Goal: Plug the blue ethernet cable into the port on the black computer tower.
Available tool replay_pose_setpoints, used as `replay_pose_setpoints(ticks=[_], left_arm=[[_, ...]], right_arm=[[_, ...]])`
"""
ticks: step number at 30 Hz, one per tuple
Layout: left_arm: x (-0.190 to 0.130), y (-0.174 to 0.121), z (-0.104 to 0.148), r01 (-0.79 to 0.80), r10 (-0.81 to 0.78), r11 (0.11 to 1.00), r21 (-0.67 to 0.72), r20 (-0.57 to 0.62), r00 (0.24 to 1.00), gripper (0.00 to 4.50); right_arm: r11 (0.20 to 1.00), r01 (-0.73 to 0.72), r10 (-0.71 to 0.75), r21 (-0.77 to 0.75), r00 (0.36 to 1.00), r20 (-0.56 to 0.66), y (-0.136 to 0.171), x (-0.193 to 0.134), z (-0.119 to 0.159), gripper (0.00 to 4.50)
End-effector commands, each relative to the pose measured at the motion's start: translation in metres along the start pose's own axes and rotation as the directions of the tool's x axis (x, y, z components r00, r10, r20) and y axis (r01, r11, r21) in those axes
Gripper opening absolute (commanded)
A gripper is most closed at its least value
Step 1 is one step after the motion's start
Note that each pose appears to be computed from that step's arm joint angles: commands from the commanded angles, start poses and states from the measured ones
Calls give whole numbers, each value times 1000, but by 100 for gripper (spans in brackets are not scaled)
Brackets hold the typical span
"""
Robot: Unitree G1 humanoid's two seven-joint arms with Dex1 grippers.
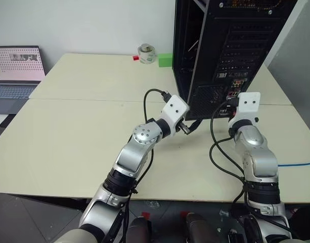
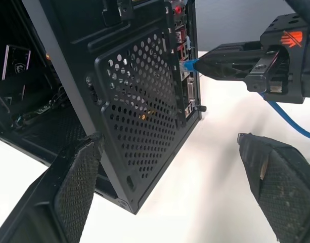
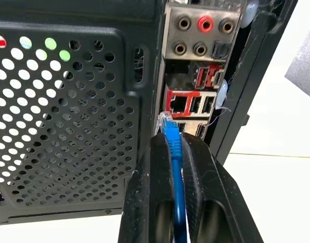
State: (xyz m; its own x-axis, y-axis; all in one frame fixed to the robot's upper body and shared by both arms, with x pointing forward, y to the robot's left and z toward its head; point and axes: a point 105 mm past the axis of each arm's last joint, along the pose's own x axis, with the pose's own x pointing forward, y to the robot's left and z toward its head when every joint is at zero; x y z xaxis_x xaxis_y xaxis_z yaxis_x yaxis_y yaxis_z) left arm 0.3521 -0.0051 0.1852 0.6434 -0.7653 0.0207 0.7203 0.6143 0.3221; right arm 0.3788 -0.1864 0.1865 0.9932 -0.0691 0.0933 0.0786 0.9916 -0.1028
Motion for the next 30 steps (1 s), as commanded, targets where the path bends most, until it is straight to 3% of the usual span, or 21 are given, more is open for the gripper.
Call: replay_pose_setpoints(ticks=[1,30], left_arm=[[-3,2,14,-18,17,1000,20,49,999,446],[-2,2,14,-17,16,1000,22,47,999,446]], right_arm=[[1000,28,-29,4,997,74,-5,-7,21,0],[998,50,-52,27,996,76,-9,0,20,0]])
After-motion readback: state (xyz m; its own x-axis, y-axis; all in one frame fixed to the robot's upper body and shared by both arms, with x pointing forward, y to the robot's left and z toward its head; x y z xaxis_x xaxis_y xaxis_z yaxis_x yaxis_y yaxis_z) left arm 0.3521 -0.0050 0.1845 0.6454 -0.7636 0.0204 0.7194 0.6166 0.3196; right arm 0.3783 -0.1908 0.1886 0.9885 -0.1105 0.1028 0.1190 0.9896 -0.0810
